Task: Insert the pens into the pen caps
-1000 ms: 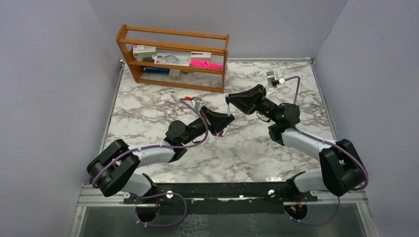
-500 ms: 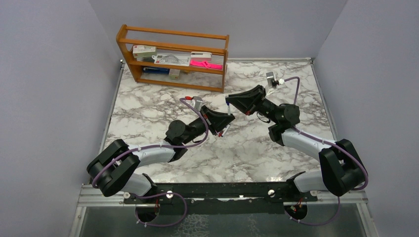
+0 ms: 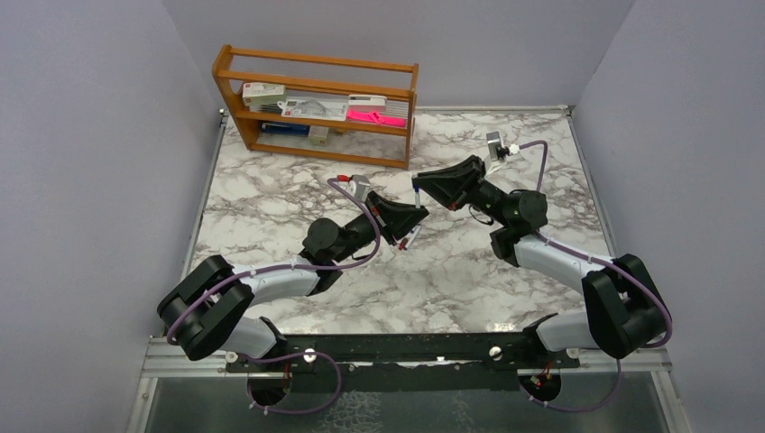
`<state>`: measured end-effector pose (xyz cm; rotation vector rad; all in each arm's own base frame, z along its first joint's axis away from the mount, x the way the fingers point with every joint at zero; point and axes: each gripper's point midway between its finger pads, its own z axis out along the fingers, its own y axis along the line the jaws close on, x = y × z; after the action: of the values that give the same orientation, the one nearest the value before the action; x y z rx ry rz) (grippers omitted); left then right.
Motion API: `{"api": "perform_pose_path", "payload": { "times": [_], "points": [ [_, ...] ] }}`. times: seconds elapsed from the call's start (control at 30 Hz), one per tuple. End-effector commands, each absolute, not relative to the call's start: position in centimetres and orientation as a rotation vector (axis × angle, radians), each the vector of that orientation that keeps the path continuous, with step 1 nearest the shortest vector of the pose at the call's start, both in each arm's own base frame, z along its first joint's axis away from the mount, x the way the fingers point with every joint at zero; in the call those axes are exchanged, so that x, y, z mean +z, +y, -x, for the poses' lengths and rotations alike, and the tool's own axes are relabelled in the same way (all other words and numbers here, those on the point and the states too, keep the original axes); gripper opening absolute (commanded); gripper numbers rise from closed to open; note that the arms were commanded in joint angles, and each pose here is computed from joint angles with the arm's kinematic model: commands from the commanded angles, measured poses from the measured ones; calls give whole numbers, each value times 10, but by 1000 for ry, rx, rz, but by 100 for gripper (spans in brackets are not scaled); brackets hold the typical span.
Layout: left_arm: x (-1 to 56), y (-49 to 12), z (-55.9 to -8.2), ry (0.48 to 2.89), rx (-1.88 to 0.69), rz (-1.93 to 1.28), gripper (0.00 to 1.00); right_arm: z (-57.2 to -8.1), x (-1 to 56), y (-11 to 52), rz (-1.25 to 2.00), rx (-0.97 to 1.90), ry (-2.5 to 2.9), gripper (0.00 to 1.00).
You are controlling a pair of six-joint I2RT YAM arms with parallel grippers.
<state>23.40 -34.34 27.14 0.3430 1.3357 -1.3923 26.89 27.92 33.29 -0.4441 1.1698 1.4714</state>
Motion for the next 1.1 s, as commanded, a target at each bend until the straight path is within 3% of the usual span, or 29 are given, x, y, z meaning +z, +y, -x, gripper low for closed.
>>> {"api": "perform_pose_path", "payload": {
  "times": [0.0,0.6,1.07],
  "points": [
    [299,-337,-236,1252,-1370,-318,0,-273,332,277,413,1460,1183,2],
    [319,-329,-240,1192,-1284,-335,0,-284,313,278,294,1486,1363,1],
    [381,-320,-237,1020,-1357,-248,0,-261,305,271,372,1471,1275,1]
  ]
}}
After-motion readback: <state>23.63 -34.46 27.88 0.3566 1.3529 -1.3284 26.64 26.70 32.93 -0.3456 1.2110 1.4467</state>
